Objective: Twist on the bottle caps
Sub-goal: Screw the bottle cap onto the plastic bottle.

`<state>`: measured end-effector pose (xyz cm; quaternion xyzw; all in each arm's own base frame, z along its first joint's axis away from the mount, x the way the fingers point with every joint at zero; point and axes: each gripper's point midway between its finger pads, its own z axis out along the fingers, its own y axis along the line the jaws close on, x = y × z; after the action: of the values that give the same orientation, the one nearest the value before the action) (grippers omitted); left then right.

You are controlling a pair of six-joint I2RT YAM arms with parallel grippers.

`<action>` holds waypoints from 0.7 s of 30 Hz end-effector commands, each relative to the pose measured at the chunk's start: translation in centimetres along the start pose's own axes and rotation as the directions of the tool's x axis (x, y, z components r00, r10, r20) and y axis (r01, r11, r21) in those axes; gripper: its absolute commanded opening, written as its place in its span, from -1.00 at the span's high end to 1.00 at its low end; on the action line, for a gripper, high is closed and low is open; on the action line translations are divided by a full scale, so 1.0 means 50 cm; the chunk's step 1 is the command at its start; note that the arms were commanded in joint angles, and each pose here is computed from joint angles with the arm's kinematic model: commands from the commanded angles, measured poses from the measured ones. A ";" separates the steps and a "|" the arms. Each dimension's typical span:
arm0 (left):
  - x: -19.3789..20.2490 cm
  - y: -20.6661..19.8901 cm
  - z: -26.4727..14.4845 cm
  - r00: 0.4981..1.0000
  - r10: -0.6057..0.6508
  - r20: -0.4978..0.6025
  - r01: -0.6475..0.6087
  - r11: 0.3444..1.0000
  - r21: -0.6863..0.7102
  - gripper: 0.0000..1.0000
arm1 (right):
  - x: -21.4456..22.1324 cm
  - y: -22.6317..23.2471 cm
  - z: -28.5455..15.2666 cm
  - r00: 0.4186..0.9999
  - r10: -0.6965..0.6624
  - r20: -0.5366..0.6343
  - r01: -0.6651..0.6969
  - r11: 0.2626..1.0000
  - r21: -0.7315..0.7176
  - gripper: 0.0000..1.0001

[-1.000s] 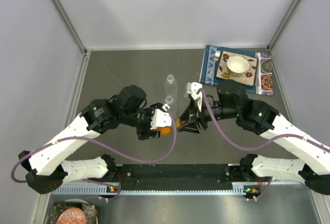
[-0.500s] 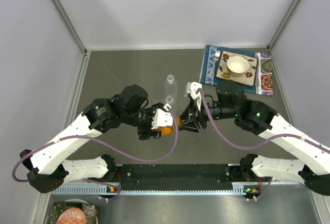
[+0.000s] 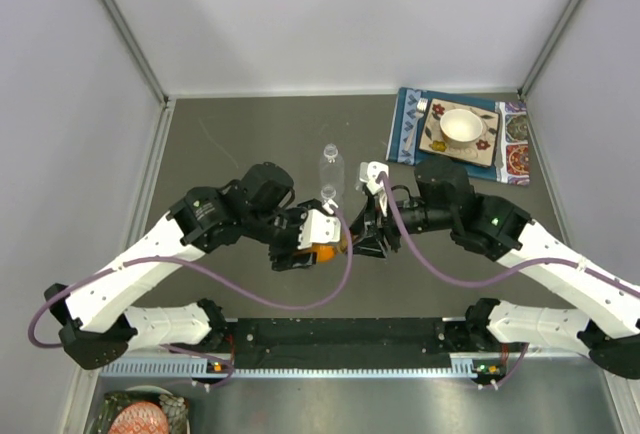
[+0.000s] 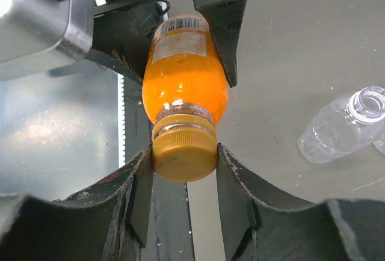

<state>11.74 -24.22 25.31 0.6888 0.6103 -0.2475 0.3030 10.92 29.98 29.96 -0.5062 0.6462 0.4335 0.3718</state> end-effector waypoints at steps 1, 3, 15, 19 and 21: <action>-0.071 0.031 -0.014 0.994 0.029 0.103 -0.024 0.998 -0.050 0.19 | -0.006 0.005 0.009 1.000 -0.002 0.023 0.003 1.000 -0.027 0.48; -0.077 0.036 -0.011 0.994 0.026 0.108 -0.020 0.998 -0.053 0.20 | -0.003 0.002 0.012 1.000 0.002 0.027 -0.001 1.000 -0.024 0.49; -0.127 0.076 -0.031 0.984 -0.030 0.176 0.056 0.988 -0.145 0.31 | -0.027 -0.006 0.019 0.989 0.056 0.138 -0.055 0.998 -0.014 0.53; -0.140 0.072 -0.041 0.979 -0.035 0.200 0.064 0.988 -0.138 0.31 | -0.038 -0.001 0.023 0.984 0.082 0.160 -0.074 0.996 -0.052 0.54; -0.145 0.068 -0.045 0.976 -0.037 0.213 0.065 0.989 -0.129 0.33 | -0.049 0.004 0.025 0.980 0.083 0.183 -0.070 0.994 -0.078 0.54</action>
<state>12.34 -23.81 26.14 0.6511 0.6621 -0.2343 0.2877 12.16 30.68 30.42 -0.4558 0.6423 0.4663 0.4028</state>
